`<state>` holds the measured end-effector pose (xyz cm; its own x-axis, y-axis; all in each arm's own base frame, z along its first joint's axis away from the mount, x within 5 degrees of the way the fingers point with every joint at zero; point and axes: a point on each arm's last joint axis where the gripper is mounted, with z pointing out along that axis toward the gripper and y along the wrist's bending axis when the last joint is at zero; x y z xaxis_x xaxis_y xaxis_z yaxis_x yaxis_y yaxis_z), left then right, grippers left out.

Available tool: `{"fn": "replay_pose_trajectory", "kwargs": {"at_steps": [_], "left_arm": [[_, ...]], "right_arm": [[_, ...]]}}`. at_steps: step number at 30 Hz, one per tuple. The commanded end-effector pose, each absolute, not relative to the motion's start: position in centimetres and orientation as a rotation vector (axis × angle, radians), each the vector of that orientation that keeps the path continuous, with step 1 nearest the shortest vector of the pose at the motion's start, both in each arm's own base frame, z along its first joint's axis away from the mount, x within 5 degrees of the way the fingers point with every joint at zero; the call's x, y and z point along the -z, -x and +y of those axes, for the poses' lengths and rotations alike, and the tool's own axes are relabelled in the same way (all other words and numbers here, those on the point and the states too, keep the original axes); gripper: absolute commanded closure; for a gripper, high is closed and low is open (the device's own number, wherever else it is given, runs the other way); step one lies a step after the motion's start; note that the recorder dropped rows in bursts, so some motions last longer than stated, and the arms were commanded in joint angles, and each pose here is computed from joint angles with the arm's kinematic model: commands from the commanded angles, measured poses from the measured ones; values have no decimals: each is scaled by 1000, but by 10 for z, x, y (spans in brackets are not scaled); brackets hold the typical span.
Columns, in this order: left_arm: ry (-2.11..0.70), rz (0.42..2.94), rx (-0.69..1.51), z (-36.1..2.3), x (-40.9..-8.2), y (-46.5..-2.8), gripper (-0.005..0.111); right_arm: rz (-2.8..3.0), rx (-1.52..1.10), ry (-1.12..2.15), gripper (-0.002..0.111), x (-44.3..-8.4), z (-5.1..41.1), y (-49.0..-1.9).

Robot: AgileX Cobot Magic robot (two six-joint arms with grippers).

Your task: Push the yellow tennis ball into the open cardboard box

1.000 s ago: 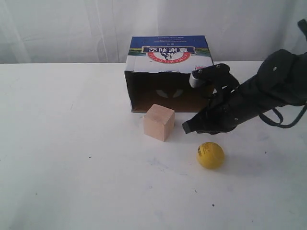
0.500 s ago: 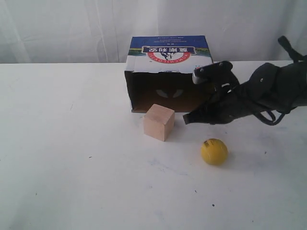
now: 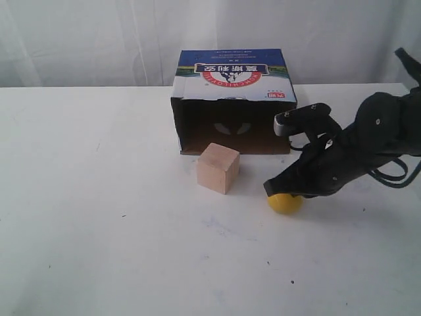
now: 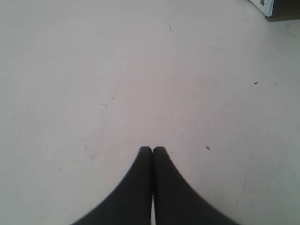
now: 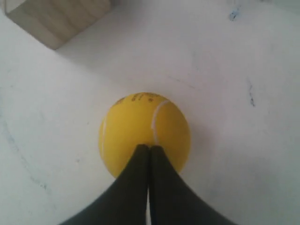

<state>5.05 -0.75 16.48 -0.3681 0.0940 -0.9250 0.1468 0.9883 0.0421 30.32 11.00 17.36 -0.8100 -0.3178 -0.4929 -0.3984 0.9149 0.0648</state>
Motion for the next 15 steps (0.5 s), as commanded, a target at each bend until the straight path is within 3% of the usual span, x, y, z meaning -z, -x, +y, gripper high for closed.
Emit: {"fn": "replay_pose_trajectory", "kwargs": {"at_steps": [1, 15], "left_arm": [[-169, 1947, 65, -8, -165, -50, 107], [-169, 1947, 65, -8, -165, -50, 107]], "right_arm": [[2550, -196, 487, 108, -160, 110, -313], [2422, -176, 448, 108, -173, 110, -321]]}}
